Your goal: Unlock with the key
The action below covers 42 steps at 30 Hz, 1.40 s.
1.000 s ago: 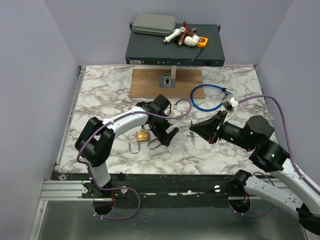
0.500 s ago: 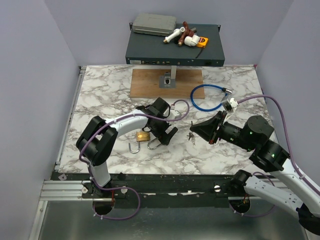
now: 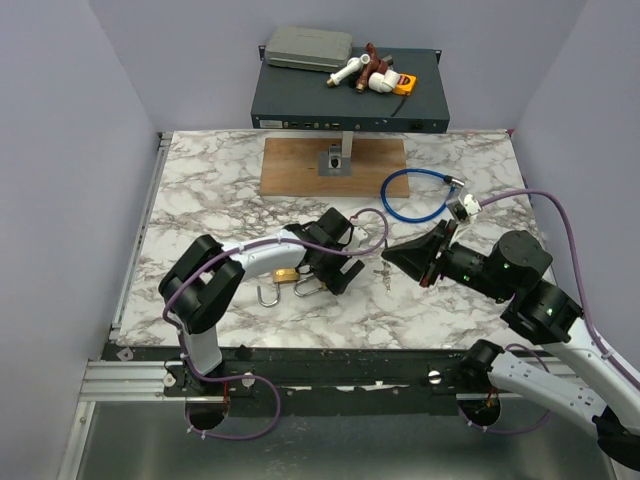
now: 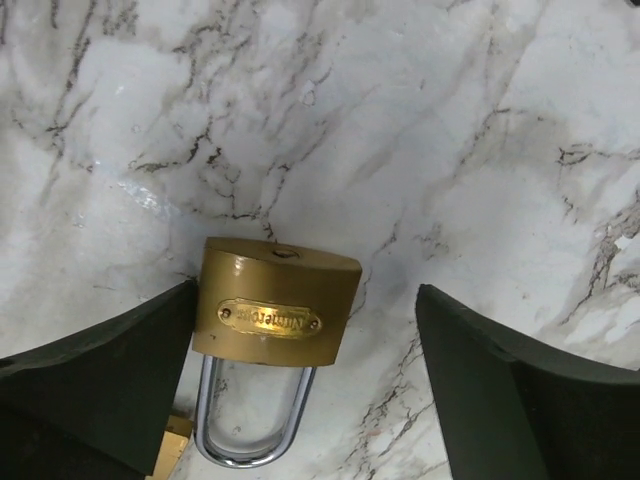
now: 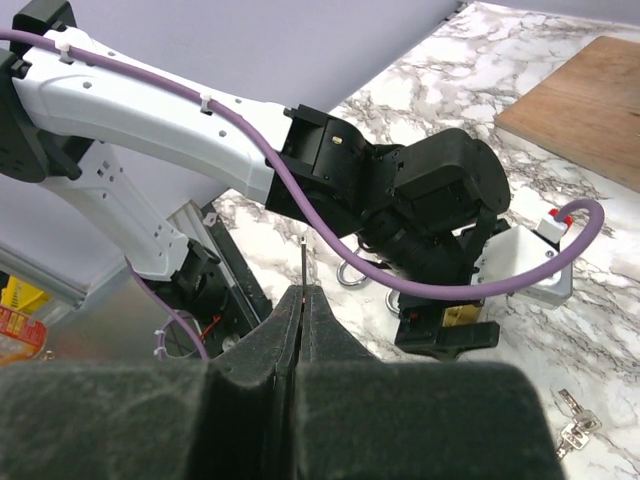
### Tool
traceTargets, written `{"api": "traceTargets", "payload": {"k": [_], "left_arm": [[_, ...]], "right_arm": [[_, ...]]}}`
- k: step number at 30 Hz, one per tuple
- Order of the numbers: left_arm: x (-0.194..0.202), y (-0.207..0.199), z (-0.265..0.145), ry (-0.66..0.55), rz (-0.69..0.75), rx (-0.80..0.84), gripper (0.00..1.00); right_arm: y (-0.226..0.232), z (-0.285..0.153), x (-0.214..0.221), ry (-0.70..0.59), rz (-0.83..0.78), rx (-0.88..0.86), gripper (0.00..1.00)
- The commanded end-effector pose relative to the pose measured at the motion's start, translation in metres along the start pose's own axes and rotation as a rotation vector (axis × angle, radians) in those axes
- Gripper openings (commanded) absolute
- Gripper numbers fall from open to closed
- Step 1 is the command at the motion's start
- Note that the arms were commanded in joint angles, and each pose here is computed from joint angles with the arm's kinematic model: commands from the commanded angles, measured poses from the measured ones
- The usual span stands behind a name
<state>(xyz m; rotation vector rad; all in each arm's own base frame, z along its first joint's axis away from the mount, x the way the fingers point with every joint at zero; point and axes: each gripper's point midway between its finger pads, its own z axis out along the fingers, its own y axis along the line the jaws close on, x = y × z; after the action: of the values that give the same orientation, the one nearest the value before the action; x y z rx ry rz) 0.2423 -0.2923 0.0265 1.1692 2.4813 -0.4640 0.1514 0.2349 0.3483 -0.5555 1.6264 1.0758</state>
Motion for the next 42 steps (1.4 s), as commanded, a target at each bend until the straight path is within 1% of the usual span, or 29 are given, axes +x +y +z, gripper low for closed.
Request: {"api": "traceTargets", "payload": {"k": [1,3,4,7,10,14,18,19,23,25,28,29,30,31,37,42], "left_arm": [[0.029,-0.013,0.020,0.066,-0.075,0.060,0.79],[0.038,-0.019,0.022,0.068,-0.064,0.075,0.69],[0.039,-0.020,0.022,0.065,-0.071,0.080,0.65],[0.039,-0.024,0.022,0.067,-0.059,0.089,0.60],[0.041,-0.027,0.021,0.077,-0.055,0.096,0.58],[0.042,-0.033,0.023,0.085,-0.032,0.107,0.48],[0.034,-0.043,0.029,0.084,-0.031,0.148,0.44],[0.033,-0.046,0.031,0.095,-0.031,0.156,0.44],[0.015,-0.062,0.038,0.075,-0.026,0.194,0.45],[0.003,-0.070,0.039,0.065,-0.027,0.213,0.49],[-0.013,-0.077,0.036,0.045,-0.032,0.229,0.59],[-0.017,-0.077,0.034,0.038,-0.030,0.231,0.66],[-0.019,-0.077,0.031,0.033,-0.028,0.227,0.94],[-0.020,-0.076,0.030,0.030,-0.021,0.223,0.98],[-0.017,-0.072,0.015,0.012,0.027,0.205,0.98],[-0.001,-0.066,0.011,0.015,0.124,0.196,0.98]], "right_arm": [[-0.003,-0.004,-0.007,-0.014,-0.023,0.027,0.01],[-0.004,-0.006,-0.008,-0.013,-0.029,0.036,0.01],[-0.005,-0.006,-0.007,-0.011,-0.031,0.041,0.01],[-0.007,-0.008,-0.007,-0.014,-0.035,0.052,0.01],[-0.009,-0.008,-0.005,-0.016,-0.036,0.061,0.01],[-0.011,-0.008,-0.004,-0.013,-0.037,0.065,0.01],[-0.011,-0.009,-0.005,-0.018,-0.041,0.070,0.01],[-0.012,-0.009,-0.005,-0.019,-0.041,0.072,0.01],[-0.011,-0.010,-0.006,-0.024,-0.041,0.072,0.01],[-0.013,-0.011,-0.006,-0.025,-0.041,0.079,0.01],[-0.012,-0.012,-0.006,-0.026,-0.042,0.079,0.01],[-0.012,-0.011,-0.006,-0.023,-0.041,0.080,0.01],[-0.012,-0.011,-0.007,-0.023,-0.044,0.080,0.01],[-0.012,-0.011,-0.007,-0.023,-0.046,0.078,0.01],[-0.010,-0.012,-0.012,-0.032,-0.054,0.075,0.01],[-0.009,-0.015,-0.016,-0.049,-0.058,0.079,0.01]]}}
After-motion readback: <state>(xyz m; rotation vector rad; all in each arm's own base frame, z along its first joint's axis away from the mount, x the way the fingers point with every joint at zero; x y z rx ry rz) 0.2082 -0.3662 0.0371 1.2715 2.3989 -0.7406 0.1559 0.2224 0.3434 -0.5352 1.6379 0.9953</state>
